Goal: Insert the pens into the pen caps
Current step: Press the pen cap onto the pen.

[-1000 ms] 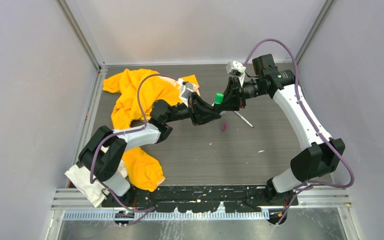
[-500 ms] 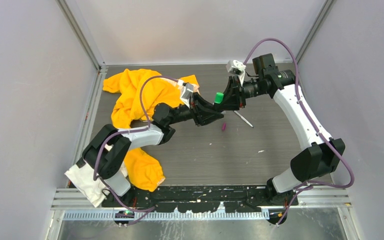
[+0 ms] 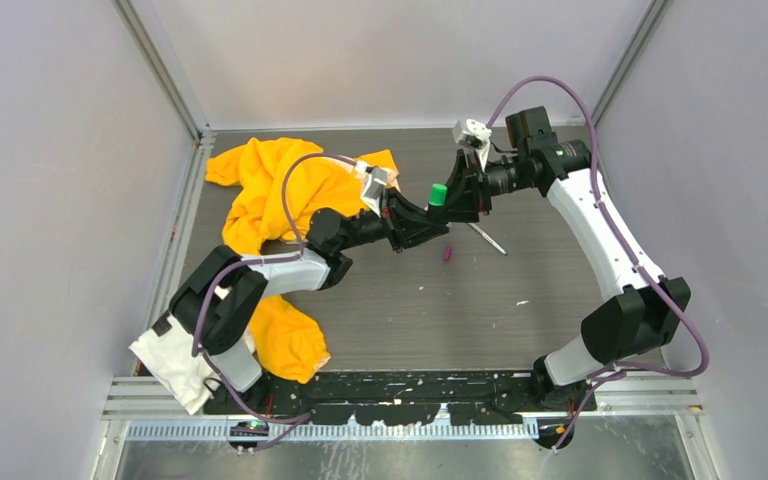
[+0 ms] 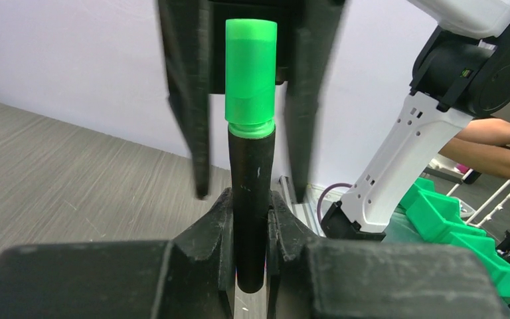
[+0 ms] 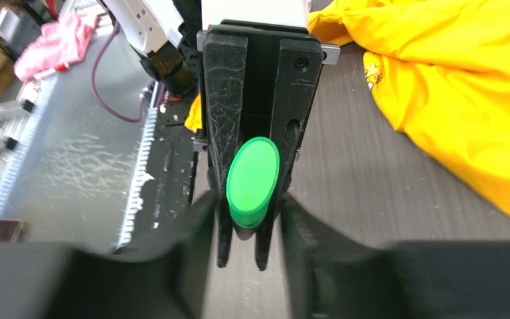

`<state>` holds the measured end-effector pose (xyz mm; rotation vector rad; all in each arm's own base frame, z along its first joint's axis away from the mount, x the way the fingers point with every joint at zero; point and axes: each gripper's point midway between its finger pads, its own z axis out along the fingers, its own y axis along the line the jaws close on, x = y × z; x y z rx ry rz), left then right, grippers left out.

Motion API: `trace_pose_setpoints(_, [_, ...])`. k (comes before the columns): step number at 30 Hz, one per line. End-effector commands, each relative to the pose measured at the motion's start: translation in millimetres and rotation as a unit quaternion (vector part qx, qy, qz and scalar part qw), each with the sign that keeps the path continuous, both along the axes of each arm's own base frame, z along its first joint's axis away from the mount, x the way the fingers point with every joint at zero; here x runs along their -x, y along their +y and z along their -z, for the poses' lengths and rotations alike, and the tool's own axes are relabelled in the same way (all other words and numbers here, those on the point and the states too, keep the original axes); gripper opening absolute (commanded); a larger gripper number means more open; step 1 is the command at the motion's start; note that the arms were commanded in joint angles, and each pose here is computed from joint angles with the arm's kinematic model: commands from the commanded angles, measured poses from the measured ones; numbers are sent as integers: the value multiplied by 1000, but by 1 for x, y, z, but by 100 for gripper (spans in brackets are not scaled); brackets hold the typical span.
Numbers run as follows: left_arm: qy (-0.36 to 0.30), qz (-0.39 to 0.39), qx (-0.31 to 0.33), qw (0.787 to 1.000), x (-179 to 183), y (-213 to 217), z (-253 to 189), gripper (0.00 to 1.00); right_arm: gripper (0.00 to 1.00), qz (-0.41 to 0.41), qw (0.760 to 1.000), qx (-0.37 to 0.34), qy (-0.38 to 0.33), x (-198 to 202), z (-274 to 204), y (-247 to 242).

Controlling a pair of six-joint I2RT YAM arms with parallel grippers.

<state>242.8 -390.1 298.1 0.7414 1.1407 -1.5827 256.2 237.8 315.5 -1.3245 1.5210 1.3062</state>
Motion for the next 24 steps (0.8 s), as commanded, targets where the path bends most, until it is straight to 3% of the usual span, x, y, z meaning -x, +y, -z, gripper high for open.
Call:
trace_pose_setpoints(1, [-39, -14, 4, 999, 1, 5, -6, 0, 55, -2, 1000, -5, -19, 10, -13, -1])
trace_pose_setpoints(4, [-53, -19, -26, 998, 1, 7, 2, 1, 72, 6, 1000, 11, -25, 10, -10, -8])
trace_pose_setpoints(8, [-58, -22, -61, 996, 2, 12, 15, 1, 81, 10, 999, 29, -41, 15, -11, -24])
trace_pose_setpoints(18, [-62, -14, -79, 995, 6, 19, 23, 0, 87, 44, 995, 79, -44, 18, -3, -46])
trace_pose_setpoints(24, [-67, -34, -95, 993, 9, 30, 28, 1, 94, 133, 986, 90, 41, -5, -8, -47])
